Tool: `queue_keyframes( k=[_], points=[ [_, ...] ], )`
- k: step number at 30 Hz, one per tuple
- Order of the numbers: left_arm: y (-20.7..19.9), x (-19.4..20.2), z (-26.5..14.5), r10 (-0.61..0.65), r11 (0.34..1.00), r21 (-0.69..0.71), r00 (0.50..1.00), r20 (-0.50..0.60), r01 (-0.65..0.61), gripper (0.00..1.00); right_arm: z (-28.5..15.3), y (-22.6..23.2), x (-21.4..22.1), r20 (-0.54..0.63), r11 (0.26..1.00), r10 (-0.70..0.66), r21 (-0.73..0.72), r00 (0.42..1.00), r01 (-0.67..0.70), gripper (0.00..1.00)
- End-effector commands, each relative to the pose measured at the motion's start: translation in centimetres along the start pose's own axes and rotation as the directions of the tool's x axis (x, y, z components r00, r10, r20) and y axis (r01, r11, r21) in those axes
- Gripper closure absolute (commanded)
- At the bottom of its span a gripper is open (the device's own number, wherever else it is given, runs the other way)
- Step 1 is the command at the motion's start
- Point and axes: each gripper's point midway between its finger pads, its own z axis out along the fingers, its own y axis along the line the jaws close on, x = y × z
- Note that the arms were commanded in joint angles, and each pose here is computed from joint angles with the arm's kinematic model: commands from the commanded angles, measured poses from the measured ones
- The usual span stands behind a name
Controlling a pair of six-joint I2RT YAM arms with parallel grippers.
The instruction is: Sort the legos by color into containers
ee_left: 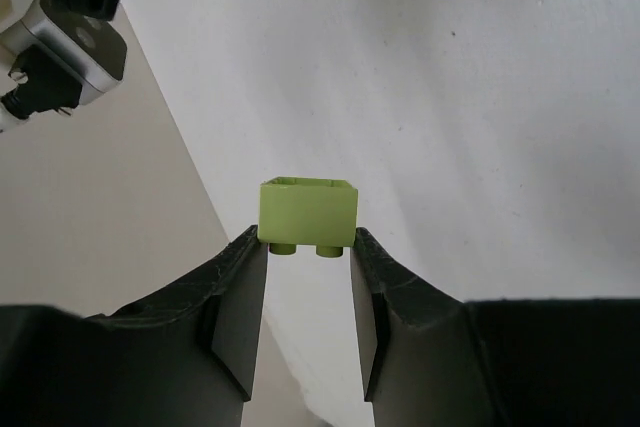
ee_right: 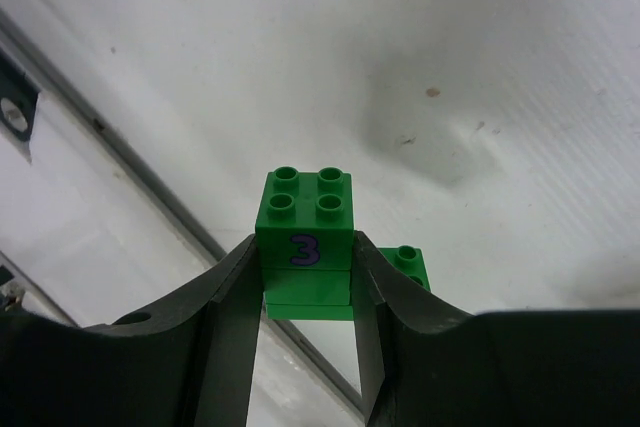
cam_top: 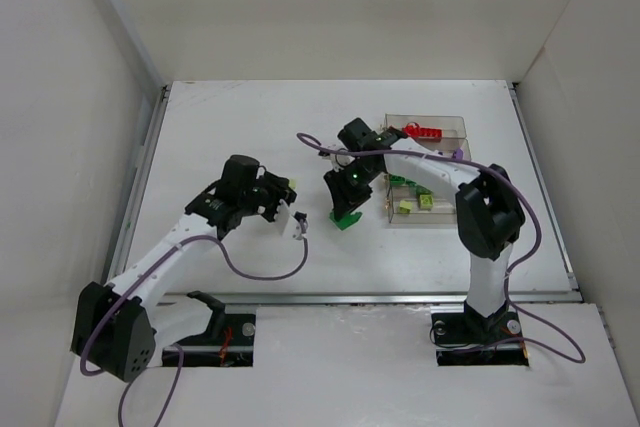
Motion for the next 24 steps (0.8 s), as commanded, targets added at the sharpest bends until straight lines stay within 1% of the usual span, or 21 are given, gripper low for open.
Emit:
queue_keyframes(
  k=[1,2,3,4,6,7,8,9,10,11,12,13,14,15,16,19,20,21,22,23,24],
  points=[
    [2.2,-0.7,-1.1,-0.112,0.989,-0.095,0.993,0.028,0.115,1.0,-0.9,0.1,-3.1,0.132,0.998,0.004,0.057,0.991,-0.012,1.0],
    [2.6,-1.2,-1.3,-0.15,0.981,-0.113,0.987,0.062,0.157,1.0,-0.8,-0.2,-3.8,0.149,0.997,0.014,0.076,0.989,-0.026,1.0],
    [3.5,-1.9,-1.7,-0.193,0.969,-0.138,0.976,0.099,0.206,1.0,-0.3,-0.8,-3.9,0.15,0.993,0.054,0.097,0.987,-0.069,0.93],
    [4.0,-2.9,-1.7,-0.304,0.934,-0.139,0.937,0.171,0.328,1.0,-0.3,-1.2,-4.4,0.162,0.989,0.066,0.12,0.985,-0.086,0.85],
    [5.9,-4.3,-3.0,-0.391,0.884,-0.162,0.884,0.256,0.438,1.0,-0.1,-2.4,-4.9,0.177,0.976,0.088,0.179,0.98,-0.12,0.77],
    [6.0,-5.2,-3.1,-0.441,0.856,-0.136,0.843,0.308,0.498,1.0,0.2,-2.8,-5.1,0.184,0.969,0.114,0.195,0.976,-0.15,0.69],
    [7.5,-6.1,-4.2,-0.525,0.781,-0.142,0.763,0.376,0.608,1.0,0.1,-3.0,-5.4,0.195,0.966,0.109,0.208,0.975,-0.15,0.57],
    [8.1,-6.7,-4.7,-0.561,0.743,-0.131,0.717,0.414,0.657,1.0,0.2,-3.0,-5.6,0.199,0.965,0.119,0.206,0.973,-0.16,0.51],
    [9.0,-7.3,-5.0,-0.577,0.713,-0.122,0.676,0.459,0.691,1.0,0.2,-3.0,-5.9,0.209,0.966,0.114,0.204,0.971,-0.157,0.34],
    [9.5,-7.8,-5.6,-0.592,0.685,-0.113,0.64,0.489,0.72,1.0,0.3,-2.8,-6.3,0.221,0.97,0.107,0.191,0.969,-0.151,0.24],
    [9.5,-8.3,-6.0,-0.649,0.617,-0.074,0.559,0.516,0.784,1.0,-0.2,-2.2,-6.7,0.236,0.976,0.098,0.167,0.967,-0.14,0.15],
    [9.9,-8.5,-6.2,-0.671,0.58,-0.056,0.515,0.534,0.813,1.0,-1.0,-1.7,-7.2,0.265,0.979,0.073,0.163,0.961,-0.12,0.06],
    [10.3,-8.9,-6.6,-0.681,0.55,-0.044,0.478,0.555,0.834,1.0,-1.7,-1.2,-7.4,0.279,0.982,0.066,0.151,0.958,-0.111,0.0],
    [10.8,-8.9,-7.0,-0.685,0.519,-0.046,0.447,0.575,0.854,1.0,-2.9,-1.7,-7.9,0.313,0.981,0.07,0.151,0.947,-0.123,0.0],
    [11.0,-9.3,-7.1,-0.714,0.465,-0.007,0.38,0.589,0.885,1.0,-3.8,-1.8,-8.1,0.334,0.982,0.073,0.141,0.94,-0.126,0.0],
    [12.4,-9.9,-8.1,-0.699,0.416,0.016,0.308,0.646,0.909,1.0,-9.3,-1.7,-9.2,0.46,0.989,0.108,0.042,0.881,-0.144,0.0],
    [12.9,-10.1,-8.5,-0.69,0.403,0.024,0.287,0.664,0.915,1.0,-11.8,-1.0,-9.7,0.533,0.994,0.095,0.002,0.841,-0.113,0.0],
    [13.1,-10.4,-8.6,-0.696,0.369,0.056,0.236,0.678,0.928,1.0,-13.3,-0.5,-9.9,0.57,0.993,0.114,-0.05,0.813,-0.105,0.0],
    [14.3,-11.0,-9.6,-0.651,0.391,0.053,0.235,0.722,0.919,1.0,-14.8,1.1,-9.9,0.594,0.99,0.114,-0.134,0.797,-0.043,0.0],
    [14.8,-11.3,-9.8,-0.637,0.395,0.065,0.222,0.738,0.916,1.0,-16.3,0.7,-10.5,0.654,0.987,0.106,-0.16,0.749,0.0,0.0],
    [15.3,-11.8,-10.4,-0.623,0.393,0.087,0.195,0.758,0.916,1.0,-18.7,2.4,-10.4,0.697,0.979,0.105,-0.197,0.709,0.049,0.0]
  ],
)
